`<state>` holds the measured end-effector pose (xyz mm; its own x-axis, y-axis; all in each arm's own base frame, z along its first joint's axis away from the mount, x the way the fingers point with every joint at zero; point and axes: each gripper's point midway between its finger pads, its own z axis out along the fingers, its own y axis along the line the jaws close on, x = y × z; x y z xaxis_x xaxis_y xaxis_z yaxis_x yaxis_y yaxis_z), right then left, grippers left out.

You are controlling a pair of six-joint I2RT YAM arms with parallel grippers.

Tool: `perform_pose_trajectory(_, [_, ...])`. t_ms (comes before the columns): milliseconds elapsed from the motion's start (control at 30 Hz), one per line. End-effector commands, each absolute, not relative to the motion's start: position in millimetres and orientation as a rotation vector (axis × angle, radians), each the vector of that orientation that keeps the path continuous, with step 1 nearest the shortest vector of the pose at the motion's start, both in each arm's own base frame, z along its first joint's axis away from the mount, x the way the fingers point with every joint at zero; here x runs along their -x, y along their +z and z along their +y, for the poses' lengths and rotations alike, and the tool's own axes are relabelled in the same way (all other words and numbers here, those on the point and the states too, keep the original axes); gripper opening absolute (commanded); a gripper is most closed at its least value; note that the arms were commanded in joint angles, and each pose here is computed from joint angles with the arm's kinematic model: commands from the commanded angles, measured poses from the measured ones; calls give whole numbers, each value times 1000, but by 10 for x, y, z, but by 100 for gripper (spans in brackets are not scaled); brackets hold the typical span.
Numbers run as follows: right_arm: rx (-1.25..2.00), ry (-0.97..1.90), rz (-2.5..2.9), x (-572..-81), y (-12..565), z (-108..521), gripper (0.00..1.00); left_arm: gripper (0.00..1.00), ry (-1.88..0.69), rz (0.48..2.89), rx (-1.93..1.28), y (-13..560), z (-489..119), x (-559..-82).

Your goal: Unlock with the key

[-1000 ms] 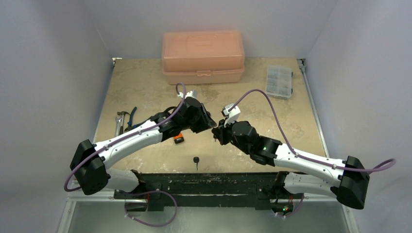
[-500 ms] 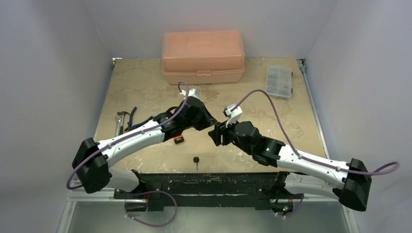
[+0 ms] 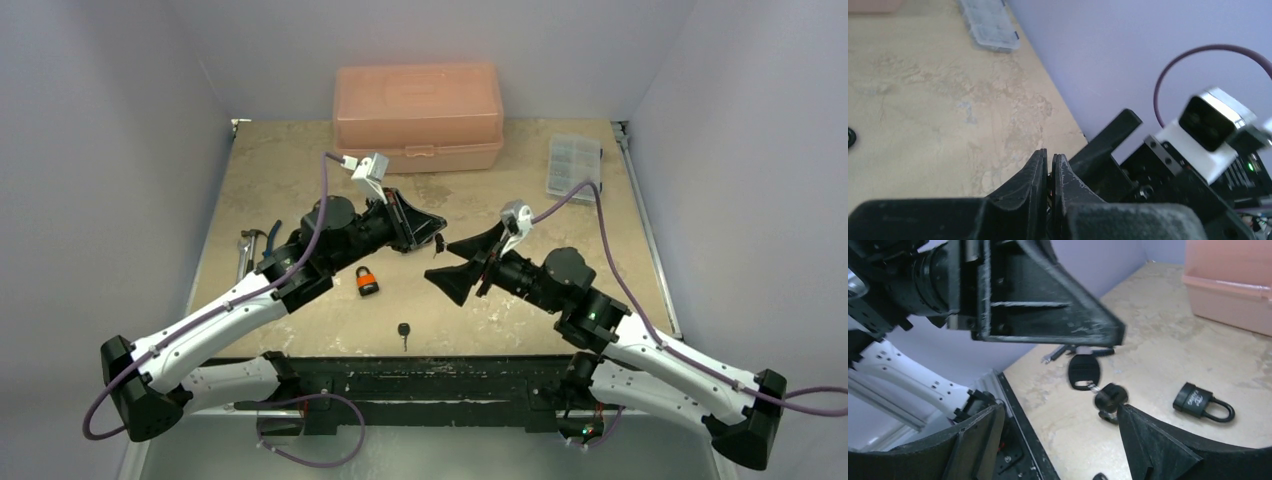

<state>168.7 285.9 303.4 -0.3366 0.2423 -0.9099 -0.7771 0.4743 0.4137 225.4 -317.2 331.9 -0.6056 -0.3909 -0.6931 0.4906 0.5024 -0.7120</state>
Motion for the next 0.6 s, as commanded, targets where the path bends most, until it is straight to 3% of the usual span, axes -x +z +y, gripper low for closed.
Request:
perform_pose_trajectory(0, [546, 1351, 1386, -1495, 3614, 2823, 90, 0, -1311, 1621, -327, 3963, -3211, -2026])
perform_pose_trajectory(200, [633, 1528, 1197, -1194, 4022, 2763, 86, 0, -1375, 1506, -468, 4283, -3211, -1794])
perform_pose_trajectory(567, [607, 1610, 1122, -1151, 4287, 2776, 62, 0, -1434, 1437, -524, 4432, -3256, -1691])
